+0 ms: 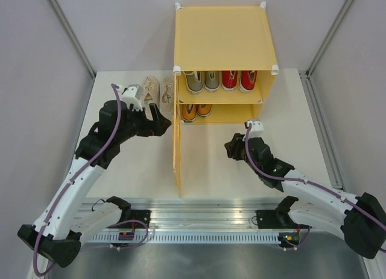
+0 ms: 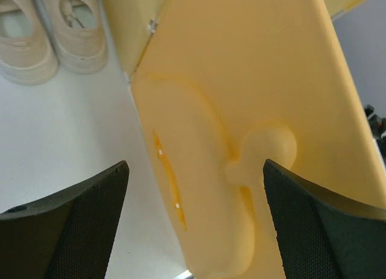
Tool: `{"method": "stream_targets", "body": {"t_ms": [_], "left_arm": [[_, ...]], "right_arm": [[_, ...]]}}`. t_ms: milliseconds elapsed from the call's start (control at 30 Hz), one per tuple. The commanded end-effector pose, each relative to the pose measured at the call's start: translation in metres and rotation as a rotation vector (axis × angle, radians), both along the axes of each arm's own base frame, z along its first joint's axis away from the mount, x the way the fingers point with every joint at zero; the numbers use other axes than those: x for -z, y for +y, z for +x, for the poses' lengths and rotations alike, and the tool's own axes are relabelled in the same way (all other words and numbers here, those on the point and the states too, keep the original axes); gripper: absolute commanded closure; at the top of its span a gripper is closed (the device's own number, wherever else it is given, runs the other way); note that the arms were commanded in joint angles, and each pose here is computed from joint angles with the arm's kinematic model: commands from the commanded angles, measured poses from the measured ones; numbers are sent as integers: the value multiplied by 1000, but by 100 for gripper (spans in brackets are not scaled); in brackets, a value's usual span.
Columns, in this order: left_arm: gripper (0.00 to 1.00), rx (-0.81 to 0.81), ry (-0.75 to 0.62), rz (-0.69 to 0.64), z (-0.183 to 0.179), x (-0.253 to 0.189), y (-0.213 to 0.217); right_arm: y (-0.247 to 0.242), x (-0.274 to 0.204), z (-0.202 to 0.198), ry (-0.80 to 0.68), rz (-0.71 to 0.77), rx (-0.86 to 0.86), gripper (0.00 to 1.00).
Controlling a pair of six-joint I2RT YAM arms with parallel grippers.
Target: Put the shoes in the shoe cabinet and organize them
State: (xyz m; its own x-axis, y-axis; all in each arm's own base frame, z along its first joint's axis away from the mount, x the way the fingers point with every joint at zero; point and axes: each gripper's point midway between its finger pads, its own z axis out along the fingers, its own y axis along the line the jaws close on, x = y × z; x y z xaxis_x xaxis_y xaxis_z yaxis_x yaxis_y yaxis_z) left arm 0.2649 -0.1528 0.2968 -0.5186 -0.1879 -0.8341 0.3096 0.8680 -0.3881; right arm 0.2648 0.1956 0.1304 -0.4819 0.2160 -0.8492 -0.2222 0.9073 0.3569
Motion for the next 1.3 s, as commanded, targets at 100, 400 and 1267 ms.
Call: {"method": "stream_targets", "body": {"t_ms": [100, 400, 1267], "left_arm": [[5, 173, 7, -31, 2, 7, -33], [3, -268, 99, 75, 72, 32, 17], [14, -348, 377, 280, 259, 179, 44]], "right_arm": [[9, -6, 6, 3, 16, -4, 50], [15, -3, 8, 15, 23, -16, 50], [18, 11, 1, 8, 48, -90, 52]]}}
